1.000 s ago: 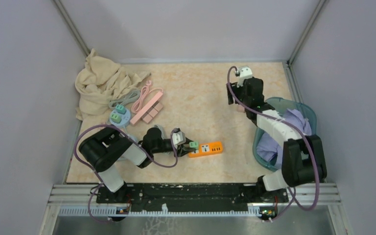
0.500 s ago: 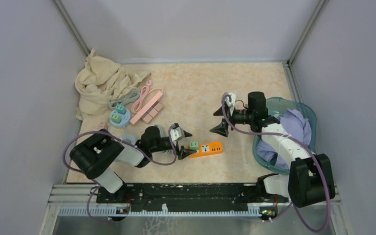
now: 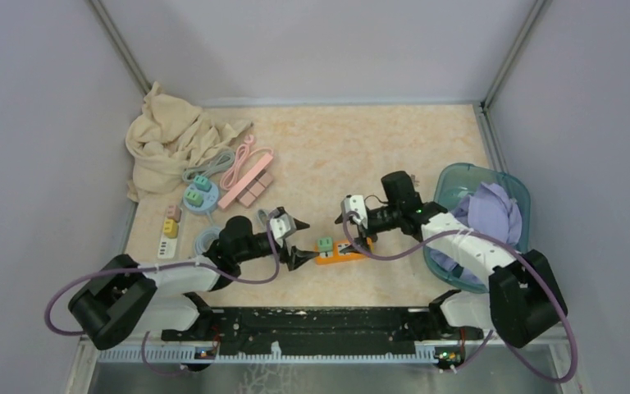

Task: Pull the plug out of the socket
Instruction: Remove the plug from the socket.

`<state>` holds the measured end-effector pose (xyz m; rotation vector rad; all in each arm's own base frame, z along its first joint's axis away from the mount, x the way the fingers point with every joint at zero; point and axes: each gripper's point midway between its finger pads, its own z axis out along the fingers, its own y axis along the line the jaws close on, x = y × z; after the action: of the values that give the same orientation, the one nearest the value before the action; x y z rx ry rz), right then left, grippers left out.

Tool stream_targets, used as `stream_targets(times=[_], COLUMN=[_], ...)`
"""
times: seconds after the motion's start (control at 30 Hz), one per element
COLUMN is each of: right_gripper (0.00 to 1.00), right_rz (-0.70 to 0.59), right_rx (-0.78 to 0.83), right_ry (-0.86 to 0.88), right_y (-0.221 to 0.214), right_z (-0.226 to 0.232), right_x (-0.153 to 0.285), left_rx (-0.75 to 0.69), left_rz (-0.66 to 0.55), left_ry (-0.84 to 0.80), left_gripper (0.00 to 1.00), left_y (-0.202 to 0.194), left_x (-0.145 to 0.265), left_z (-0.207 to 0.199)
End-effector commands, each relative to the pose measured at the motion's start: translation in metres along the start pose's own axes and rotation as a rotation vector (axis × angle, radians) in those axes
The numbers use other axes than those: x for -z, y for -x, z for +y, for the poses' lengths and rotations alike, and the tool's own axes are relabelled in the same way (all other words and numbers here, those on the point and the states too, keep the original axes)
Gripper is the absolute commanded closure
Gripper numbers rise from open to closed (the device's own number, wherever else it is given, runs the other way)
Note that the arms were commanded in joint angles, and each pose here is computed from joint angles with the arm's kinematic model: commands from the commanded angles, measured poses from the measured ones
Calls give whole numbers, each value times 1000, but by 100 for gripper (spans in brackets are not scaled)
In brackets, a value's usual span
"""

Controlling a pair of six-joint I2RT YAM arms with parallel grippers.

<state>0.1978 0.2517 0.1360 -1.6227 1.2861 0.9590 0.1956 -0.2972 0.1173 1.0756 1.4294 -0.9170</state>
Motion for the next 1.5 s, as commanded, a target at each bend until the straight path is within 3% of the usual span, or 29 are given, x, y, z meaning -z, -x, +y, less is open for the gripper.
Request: stream_targets(times=[0.0,0.3,0.63,0.93,1.23,1.47], right_gripper=[26,39,45,59,81,88], right_rz=[59,151,197,225,252,253], right_rx=[101,65,63,58,75,80], right_ry=[-49,-56,-52,-21,6,10], right_y=[4,-8,-14,-18,-20,-19], right_z=[-18,-23,-21,-18,-15,-14], right_x=[-17,-52,-69,-74,-71,-69], left_rx=[48,92,89,78,-48,-129], left_rz=[17,-70,-63,-65,-116,-90], left_ry=[56,176,163,129,23,-19], left_gripper=[14,11,10,10,11,11], left_y=[-11,-14,-18,-18,-9,-15], left_x=[19,45,46,45,38,20], left_z=[-3,0,-3,-8,-21,-18])
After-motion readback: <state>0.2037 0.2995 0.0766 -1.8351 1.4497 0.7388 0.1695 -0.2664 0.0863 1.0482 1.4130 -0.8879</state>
